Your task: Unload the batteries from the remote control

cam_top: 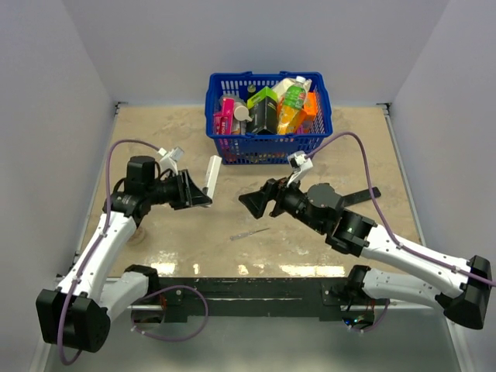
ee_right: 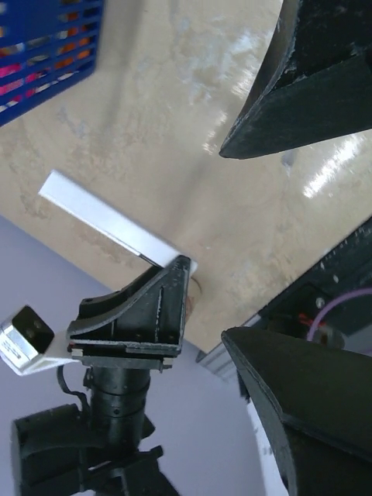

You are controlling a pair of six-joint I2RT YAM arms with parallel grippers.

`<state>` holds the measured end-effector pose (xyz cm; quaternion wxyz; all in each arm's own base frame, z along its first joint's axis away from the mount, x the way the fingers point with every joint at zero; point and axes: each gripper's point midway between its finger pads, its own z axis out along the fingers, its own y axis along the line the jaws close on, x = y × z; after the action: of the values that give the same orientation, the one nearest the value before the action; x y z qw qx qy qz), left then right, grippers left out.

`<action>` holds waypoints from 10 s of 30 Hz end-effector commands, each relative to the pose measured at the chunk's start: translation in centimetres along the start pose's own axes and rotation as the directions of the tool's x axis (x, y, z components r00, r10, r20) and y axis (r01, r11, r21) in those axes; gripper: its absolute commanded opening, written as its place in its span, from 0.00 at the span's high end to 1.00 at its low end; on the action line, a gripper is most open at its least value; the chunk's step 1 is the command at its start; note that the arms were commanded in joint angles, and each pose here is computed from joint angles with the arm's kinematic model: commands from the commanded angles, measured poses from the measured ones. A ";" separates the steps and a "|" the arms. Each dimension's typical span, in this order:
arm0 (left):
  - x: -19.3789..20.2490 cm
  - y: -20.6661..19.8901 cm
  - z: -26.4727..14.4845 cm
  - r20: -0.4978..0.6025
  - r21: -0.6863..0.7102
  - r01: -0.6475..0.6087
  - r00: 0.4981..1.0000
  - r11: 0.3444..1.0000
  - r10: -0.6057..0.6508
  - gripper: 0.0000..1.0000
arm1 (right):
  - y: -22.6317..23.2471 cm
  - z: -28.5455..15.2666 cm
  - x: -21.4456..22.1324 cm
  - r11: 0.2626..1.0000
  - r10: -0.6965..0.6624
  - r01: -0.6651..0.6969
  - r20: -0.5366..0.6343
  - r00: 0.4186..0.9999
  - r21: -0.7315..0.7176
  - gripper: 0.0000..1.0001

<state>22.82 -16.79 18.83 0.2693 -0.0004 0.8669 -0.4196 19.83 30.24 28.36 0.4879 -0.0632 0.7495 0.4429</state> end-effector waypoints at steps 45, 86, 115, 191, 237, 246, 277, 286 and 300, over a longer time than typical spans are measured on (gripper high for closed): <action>4.2 -8.3 -3.6 -0.200 0.482 0.067 0.979 0.874 0.035 1.00 | 1.9 6.3 1.6 0.892 0.438 -0.438 -0.026 0.899 -0.114 0.19; 4.2 -9.1 -3.0 -0.122 0.571 0.011 0.990 0.821 0.071 0.70 | 4.8 6.7 2.3 0.845 0.424 -0.452 -0.159 0.892 -0.286 1.00; 3.0 -5.2 -0.1 -0.036 0.304 -0.020 0.999 0.952 0.032 1.00 | -1.0 5.7 0.8 0.896 0.367 -0.403 -0.202 0.908 -0.184 0.20; 4.8 -5.8 -1.0 -0.044 0.272 -0.012 0.999 0.962 0.025 1.00 | 1.4 6.0 3.0 0.854 0.282 -0.338 -0.196 0.939 -0.395 0.14; 2.1 -1.6 -0.5 0.015 0.004 -0.256 0.966 0.967 0.256 0.06 | -14.0 -2.3 1.4 0.822 0.162 -0.090 -0.079 0.984 0.562 0.97; 2.8 -1.7 -0.6 0.039 0.045 -0.316 0.949 0.948 0.314 0.07 | -18.9 -2.6 8.2 0.681 0.258 0.011 -0.253 0.933 0.732 0.90; 2.6 -1.4 -0.9 0.061 0.017 -0.313 0.948 0.950 0.312 0.06 | -25.8 -3.5 2.8 0.395 0.241 -0.058 -0.042 0.970 0.917 0.39; 2.6 -1.1 -0.8 0.060 0.005 -0.308 0.950 0.951 0.307 0.08 | -33.5 -10.0 -4.9 0.188 0.181 -0.222 0.189 0.965 0.957 0.43; 2.3 -1.4 -1.2 0.088 0.000 -0.314 0.946 0.949 0.313 0.09 | -40.9 -12.2 -5.6 -0.045 0.261 -0.318 0.318 0.911 0.947 0.43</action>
<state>19.67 -17.43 18.82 0.3476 0.1120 0.8498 -0.3800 34.64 -4.46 8.31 0.2901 0.4377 0.8428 -0.1178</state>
